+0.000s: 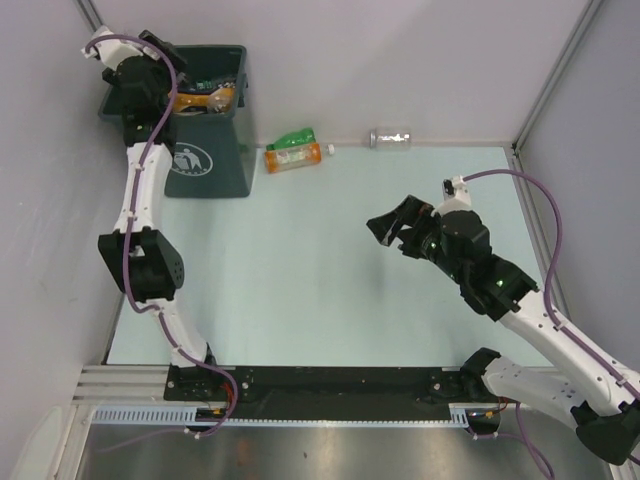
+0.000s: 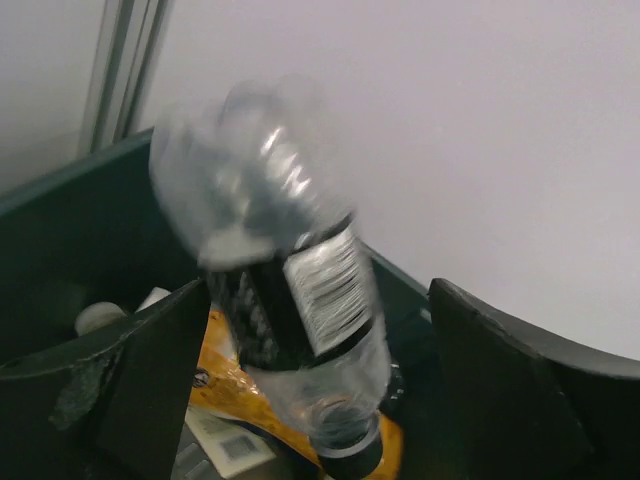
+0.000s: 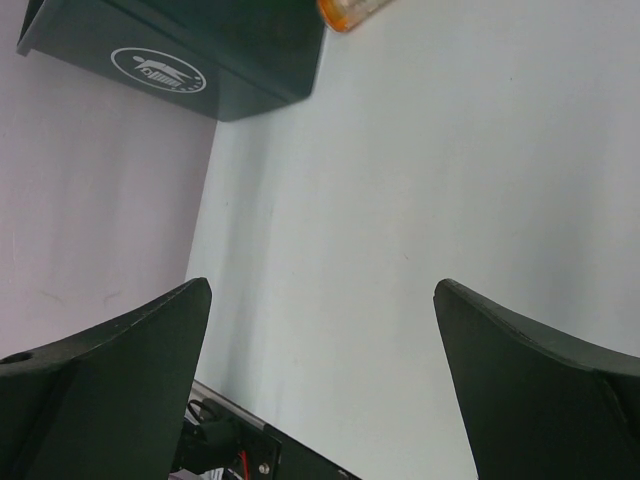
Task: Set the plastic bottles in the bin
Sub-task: Place the plastic bottle in the trash bin.
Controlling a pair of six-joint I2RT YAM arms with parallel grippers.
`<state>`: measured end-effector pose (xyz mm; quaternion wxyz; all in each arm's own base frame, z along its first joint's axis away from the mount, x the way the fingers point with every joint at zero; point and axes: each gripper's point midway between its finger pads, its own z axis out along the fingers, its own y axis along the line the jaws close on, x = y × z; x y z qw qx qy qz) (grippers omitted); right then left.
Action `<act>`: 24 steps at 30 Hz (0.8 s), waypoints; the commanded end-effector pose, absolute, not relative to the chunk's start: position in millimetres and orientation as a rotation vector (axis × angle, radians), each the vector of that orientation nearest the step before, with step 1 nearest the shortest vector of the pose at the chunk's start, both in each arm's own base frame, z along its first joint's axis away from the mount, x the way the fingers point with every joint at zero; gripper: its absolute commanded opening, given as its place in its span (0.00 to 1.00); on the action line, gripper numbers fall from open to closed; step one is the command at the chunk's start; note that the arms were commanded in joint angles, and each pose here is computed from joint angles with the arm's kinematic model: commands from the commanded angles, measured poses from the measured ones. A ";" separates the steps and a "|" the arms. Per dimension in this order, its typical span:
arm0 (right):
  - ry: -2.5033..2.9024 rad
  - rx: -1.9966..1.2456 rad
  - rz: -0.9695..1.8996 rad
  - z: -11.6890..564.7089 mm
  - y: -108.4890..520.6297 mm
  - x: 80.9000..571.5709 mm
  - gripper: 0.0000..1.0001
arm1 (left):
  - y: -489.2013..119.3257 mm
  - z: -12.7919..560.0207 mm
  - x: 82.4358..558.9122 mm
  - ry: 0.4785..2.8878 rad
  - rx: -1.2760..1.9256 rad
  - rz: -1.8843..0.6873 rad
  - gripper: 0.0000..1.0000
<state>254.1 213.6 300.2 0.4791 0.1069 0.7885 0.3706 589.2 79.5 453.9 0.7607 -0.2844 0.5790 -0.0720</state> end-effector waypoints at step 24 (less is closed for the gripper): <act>1.951 0.524 0.749 262.9 168.1 250.4 1.00 | 8.8 456.8 438.8 1.475 -0.464 -0.421 1.00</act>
